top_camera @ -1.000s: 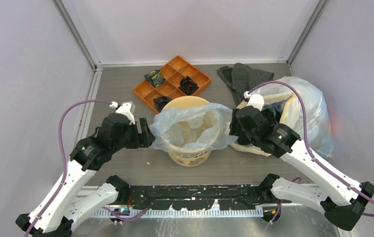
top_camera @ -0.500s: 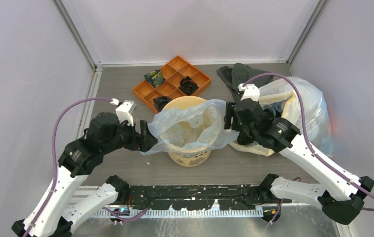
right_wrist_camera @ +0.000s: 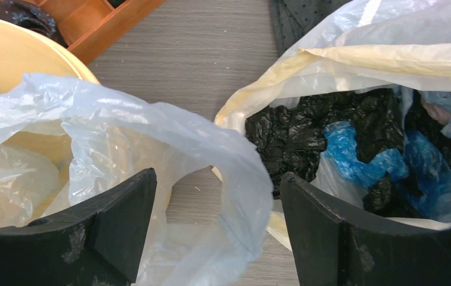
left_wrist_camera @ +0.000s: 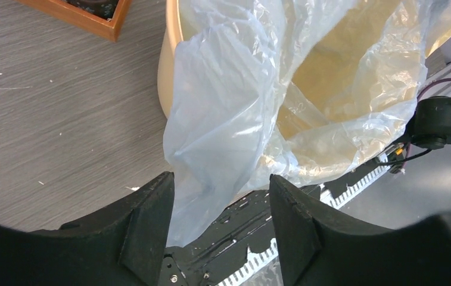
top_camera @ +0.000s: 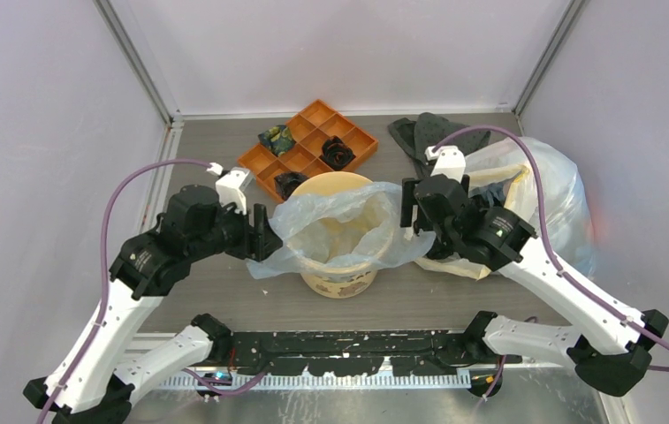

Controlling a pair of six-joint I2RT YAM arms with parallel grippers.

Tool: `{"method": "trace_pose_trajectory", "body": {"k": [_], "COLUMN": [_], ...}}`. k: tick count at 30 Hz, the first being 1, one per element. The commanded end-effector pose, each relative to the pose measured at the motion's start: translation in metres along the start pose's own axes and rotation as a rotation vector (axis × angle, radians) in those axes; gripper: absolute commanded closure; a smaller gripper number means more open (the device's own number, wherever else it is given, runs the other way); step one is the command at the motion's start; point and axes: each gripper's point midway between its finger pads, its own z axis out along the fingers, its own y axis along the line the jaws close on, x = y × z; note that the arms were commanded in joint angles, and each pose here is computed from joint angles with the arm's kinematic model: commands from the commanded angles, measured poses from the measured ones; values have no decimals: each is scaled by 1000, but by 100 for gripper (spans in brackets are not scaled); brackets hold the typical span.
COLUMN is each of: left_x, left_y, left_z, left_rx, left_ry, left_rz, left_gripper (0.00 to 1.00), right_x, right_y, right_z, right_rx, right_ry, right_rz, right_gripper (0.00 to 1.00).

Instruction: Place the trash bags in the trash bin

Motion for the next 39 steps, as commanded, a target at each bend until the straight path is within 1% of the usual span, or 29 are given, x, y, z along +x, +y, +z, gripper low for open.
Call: {"method": "trace_pose_trajectory", "body": {"k": [1,3,5,7,10,14,17,20,23,26,31,35,36,37,39], "left_x": [-9,-9,-10,-11,-17,-27,-32,-36,-43,-48,-55,-55,-56,-56,-58], "left_y": [-8,-8,-8,-7,-5,-3,-3,-2,1,2,12,16,17,18,19], "left_z": [-5,-4,-3,-2,-1,1,3,6,8,10,15,22,22,24,25], "left_rx": [31,30,27,17,1,-20,-19,-27,-46,-53,-100,-111,-117,-121,-128], "left_ry": [-8,-6,-4,-7,-24,-71,-92,-113,-148,-169,-217,-233,-239,-240,-249], "left_rz": [36,37,37,36,31,18,12,13,13,10,6,3,0,-2,-5], "left_gripper": [41,45,51,59,74,86,88,89,89,90,90,90,90,90,90], "right_x": [-13,-15,-20,-25,-37,-47,-55,-58,-58,-62,-62,-66,-65,-64,-63], "right_y": [-17,-18,-14,-7,10,28,37,45,52,57,63,67,67,67,66], "right_z": [-16,-19,-22,-23,-21,-16,-13,-9,-5,-5,-2,-5,-5,-5,-7], "right_rx": [36,24,-9,-41,-82,-102,-118,-132,-148,-164,-173,-194,-194,-195,-203], "right_ry": [-59,-69,-87,-97,-114,-138,-155,-150,-140,-152,-133,-142,-137,-132,-130], "right_rz": [25,30,32,13,-44,-138,-157,-183,-207,-199,-208,-191,-192,-194,-191], "right_gripper": [18,18,18,18,18,21,29,42,44,52,66,74,74,71,58]}}
